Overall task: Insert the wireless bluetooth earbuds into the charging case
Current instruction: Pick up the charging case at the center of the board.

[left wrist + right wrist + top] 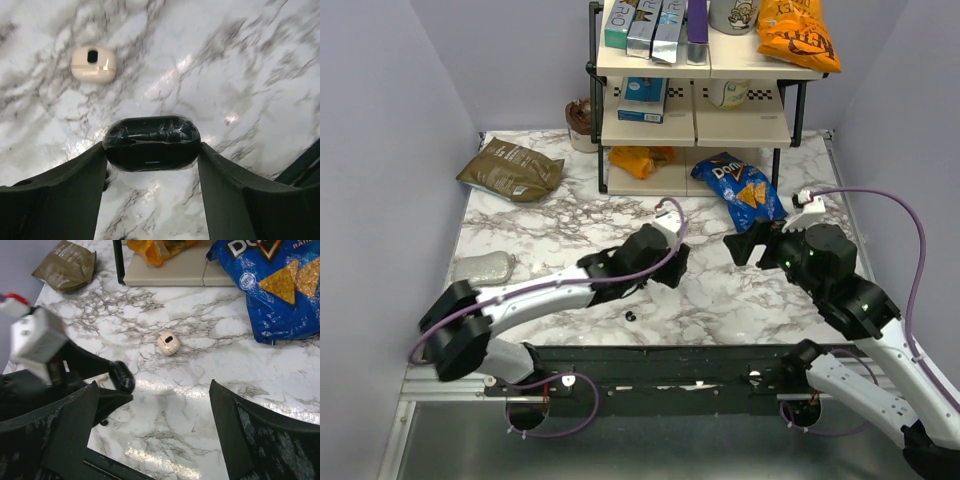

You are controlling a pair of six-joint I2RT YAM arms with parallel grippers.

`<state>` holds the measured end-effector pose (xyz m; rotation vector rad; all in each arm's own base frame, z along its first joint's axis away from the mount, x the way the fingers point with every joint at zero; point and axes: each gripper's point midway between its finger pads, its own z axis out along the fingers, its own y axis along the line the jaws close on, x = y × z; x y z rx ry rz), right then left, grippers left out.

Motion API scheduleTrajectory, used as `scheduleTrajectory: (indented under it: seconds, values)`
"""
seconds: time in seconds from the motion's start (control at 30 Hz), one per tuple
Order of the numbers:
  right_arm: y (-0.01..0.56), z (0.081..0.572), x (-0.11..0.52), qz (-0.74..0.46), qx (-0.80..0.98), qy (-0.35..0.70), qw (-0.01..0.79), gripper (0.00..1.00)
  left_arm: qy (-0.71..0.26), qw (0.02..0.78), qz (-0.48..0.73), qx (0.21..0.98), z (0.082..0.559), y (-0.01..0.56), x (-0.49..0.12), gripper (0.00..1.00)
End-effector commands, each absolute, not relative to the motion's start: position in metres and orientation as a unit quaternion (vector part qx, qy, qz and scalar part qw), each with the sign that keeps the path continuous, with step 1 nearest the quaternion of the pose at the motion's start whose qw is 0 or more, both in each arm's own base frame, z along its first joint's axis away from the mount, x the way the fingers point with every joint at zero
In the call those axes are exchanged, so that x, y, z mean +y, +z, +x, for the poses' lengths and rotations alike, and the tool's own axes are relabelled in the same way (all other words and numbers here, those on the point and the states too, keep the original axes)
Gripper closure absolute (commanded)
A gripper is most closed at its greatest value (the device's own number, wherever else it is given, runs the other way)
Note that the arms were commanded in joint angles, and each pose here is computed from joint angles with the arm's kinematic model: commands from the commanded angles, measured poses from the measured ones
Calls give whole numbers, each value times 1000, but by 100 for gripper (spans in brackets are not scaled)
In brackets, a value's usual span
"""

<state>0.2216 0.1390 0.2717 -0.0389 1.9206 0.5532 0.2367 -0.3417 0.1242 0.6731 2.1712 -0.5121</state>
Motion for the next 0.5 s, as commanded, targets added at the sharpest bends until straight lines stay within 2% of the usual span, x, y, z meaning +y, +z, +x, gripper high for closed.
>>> scheduleTrajectory:
  seconds: [0.0,0.1,0.2,0.23,0.27,0.33,0.47]
  values:
    - [288,224,162,-68,797,263,540,0,-293,511,216,779,233,193,-327,64]
    - [295,225,183,-106,786,297,531,0,-321,549,223,738,217,200,-310,62]
    - [296,227,200,-133,787,316,512,0,-353,605,258,665,199,209,-299,76]
    - [298,227,205,-143,786,324,506,0,-362,619,266,644,193,211,-296,86]
    - [297,227,210,-151,788,329,498,0,-377,644,264,610,185,217,-288,92]
    - [297,225,223,-175,787,344,481,0,-359,666,273,594,186,218,-280,100]
    - [289,220,241,-217,801,329,450,0,-321,689,276,588,192,219,-268,100]
